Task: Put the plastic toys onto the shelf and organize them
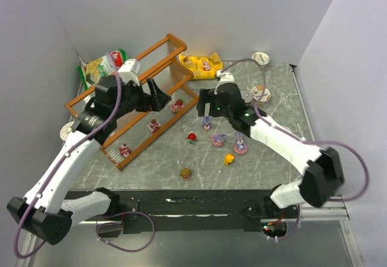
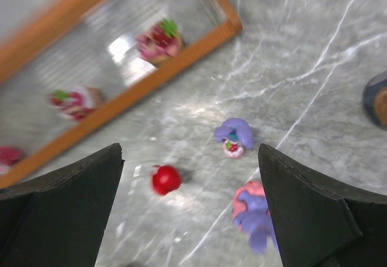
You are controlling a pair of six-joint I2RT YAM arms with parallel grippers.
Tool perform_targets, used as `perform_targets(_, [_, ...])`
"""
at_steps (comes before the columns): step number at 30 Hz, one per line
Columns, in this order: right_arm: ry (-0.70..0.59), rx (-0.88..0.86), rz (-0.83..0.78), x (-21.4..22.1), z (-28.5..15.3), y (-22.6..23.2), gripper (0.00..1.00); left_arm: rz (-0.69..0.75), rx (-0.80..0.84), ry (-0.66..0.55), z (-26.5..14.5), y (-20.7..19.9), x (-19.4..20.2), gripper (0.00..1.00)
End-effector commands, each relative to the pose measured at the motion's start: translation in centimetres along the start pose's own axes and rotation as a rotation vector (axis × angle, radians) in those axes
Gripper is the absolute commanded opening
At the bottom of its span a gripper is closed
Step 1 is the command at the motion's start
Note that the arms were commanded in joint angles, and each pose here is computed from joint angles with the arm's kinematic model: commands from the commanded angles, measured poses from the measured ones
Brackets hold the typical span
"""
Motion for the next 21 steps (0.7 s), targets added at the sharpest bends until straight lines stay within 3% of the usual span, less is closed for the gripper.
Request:
perform_targets(1, [-0.001, 0.009, 0.072, -1.6, -4.2, -0.8, 0.98, 0.059, 0.121, 0.022, 2.0, -2.2, 0.3, 0.97])
perform_targets(7, [0.03, 0.007, 0.11, -0.7, -7.5, -1.5, 0.95, 0.126, 0.167, 0.125, 5.5, -3.5, 4.6, 0.98])
perform_targets(13, [0.031, -0.031, 0.144, 0.1, -9.7, -1.6, 0.95, 0.178, 0.269, 0.193, 8.4, -4.1, 8.6, 0.82])
perform_targets(18, [0.021, -0.042, 0.162, 0.0, -11.4, -1.8, 0.95, 0.245, 0.296, 0.257, 13.3, -3.1, 12.6, 0.66])
perform_targets(21, [0.01, -0.038, 0.158, -0.2, -12.4, -2.1, 0.95, 0.248, 0.307, 0.254, 15.6, -2.6, 13.5, 0.62])
Point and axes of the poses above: each gripper's point midway between its finger pads, its own z axis out along the fingers, its own y axis along the line the jaws close on, x = y × z, the point moved 3 cm from there along -z, back along the fingers, and after that the axes turned 5 degrees about -z, right-handed, at the moved point
